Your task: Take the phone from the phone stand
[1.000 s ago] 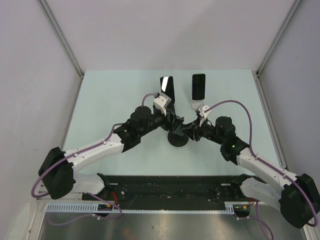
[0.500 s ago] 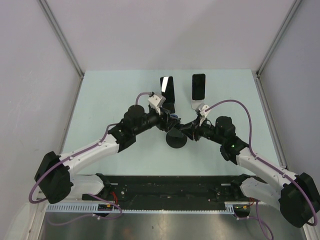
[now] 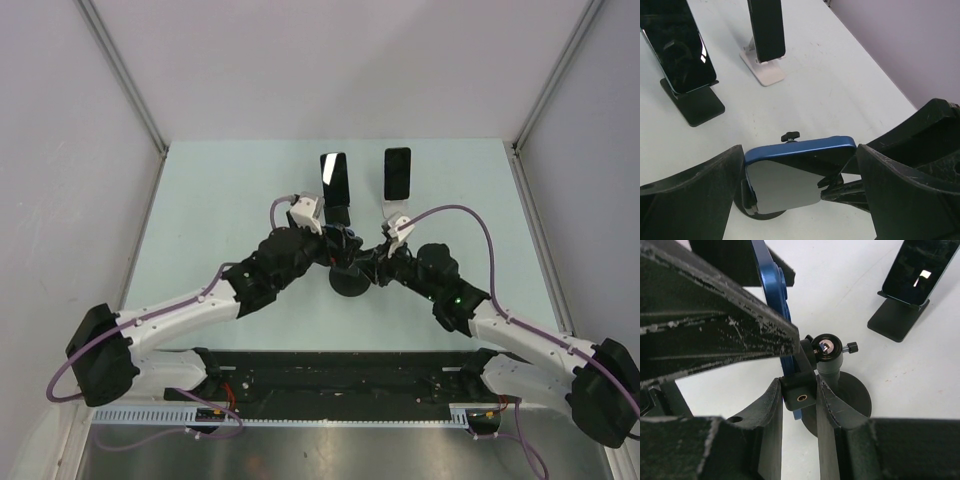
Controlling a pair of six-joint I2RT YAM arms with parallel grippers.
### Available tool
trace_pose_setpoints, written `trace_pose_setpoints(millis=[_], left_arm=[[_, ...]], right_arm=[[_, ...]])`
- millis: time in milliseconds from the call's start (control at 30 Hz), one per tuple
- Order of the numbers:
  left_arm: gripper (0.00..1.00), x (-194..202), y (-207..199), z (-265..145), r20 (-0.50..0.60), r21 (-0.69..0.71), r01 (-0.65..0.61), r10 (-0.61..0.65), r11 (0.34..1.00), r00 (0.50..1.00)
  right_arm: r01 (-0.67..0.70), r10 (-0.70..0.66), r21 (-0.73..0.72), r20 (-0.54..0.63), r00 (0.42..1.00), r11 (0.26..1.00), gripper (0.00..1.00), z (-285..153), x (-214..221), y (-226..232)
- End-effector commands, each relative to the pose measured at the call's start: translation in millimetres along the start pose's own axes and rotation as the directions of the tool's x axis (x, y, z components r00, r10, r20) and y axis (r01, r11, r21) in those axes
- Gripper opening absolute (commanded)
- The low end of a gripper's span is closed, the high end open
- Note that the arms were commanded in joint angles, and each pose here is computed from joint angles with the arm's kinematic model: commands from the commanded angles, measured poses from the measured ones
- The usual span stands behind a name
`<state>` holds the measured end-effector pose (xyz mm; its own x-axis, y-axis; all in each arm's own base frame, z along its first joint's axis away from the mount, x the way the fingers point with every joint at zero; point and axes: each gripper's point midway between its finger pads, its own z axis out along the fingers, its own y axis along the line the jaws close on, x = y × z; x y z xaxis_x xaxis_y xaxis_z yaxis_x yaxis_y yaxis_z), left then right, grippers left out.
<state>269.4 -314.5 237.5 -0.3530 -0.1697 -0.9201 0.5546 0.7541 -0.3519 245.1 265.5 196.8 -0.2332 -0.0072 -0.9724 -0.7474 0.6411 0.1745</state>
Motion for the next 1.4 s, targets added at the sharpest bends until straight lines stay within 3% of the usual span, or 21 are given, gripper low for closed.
trace_pose_setpoints(millis=[0, 267, 433, 533, 633, 667, 733, 767, 800, 900, 1100, 1133, 1233, 1367], left_arm=[[1.0, -12, 4, -3, 0.07, -0.082, 0.071, -0.065, 0.994, 0.995], [0.97, 12, 7, 5, 0.028, -0.13, 0.04, -0.036, 0.991, 0.999], [0.87, 21, 4, 8, 0.007, -0.128, 0.03, -0.029, 0.991, 1.0], [0.76, 23, 2, 9, 0.0, -0.125, 0.026, -0.026, 0.992, 1.0], [0.59, 22, 0, 10, -0.001, -0.117, 0.024, -0.024, 0.993, 1.0], [0.45, 22, -2, 10, -0.002, -0.109, 0.022, -0.022, 0.994, 1.0], [0.28, 19, -3, 10, 0.001, -0.103, 0.012, -0.012, 0.995, 1.0], [0.11, 17, -4, 11, 0.002, -0.099, 0.0, 0.0, 0.995, 1.0], [0.03, 16, -4, 11, 0.001, -0.096, -0.032, 0.033, 0.995, 0.999], [0.01, 10, -2, 11, 0.005, -0.089, -0.103, 0.104, 0.991, 0.995], [0.0, 1, 1, 10, 0.005, -0.022, -0.18, 0.18, 0.984, 0.984], [0.0, 1, 0, 10, 0.005, -0.008, -0.181, 0.181, 0.983, 0.983], [0.01, -1, -1, 9, 0.008, 0.005, -0.191, 0.191, 0.981, 0.981], [0.0, 0, -4, 10, 0.003, 0.02, -0.174, 0.174, 0.985, 0.985]], right_arm=[[-0.025, 0.024, 0.095, 0.01, 1.0, 0.995, 0.0, 1, 5, -5], [-0.018, 0.013, 0.142, 0.034, 0.999, 0.99, 0.0, 3, 3, -4], [-0.023, 0.016, 0.162, 0.045, 0.999, 0.987, 0.0, 3, 2, -4], [-0.022, 0.015, 0.159, 0.044, 0.999, 0.987, 0.0, 4, 4, -2], [-0.023, 0.017, 0.153, 0.039, 0.999, 0.988, 0.0, 6, 6, 1], [-0.022, 0.017, 0.15, 0.036, 0.999, 0.988, 0.0, 6, 6, 1], [-0.024, 0.02, 0.139, 0.027, 0.999, 0.99, 0.0, 7, 9, 3], [-0.024, 0.02, 0.133, 0.027, 0.999, 0.991, 0.0, 7, 9, 4], [-0.027, 0.024, 0.121, 0.027, 0.999, 0.992, 0.0, 7, 9, 6], [-0.048, 0.048, 0.073, 0.009, 0.999, 0.996, 0.0, 6, 11, 11], [-0.056, 0.057, 0.023, -0.025, 0.998, 0.998, 0.29, 0, 15, 12], [-0.055, 0.056, 0.026, -0.031, 0.998, 0.998, 0.4, -1, 16, 10], [-0.041, 0.042, 0.024, -0.034, 0.999, 0.999, 0.56, -4, 16, 7], [-0.036, 0.037, 0.028, -0.03, 0.999, 0.999, 0.67, -5, 14, 4]])
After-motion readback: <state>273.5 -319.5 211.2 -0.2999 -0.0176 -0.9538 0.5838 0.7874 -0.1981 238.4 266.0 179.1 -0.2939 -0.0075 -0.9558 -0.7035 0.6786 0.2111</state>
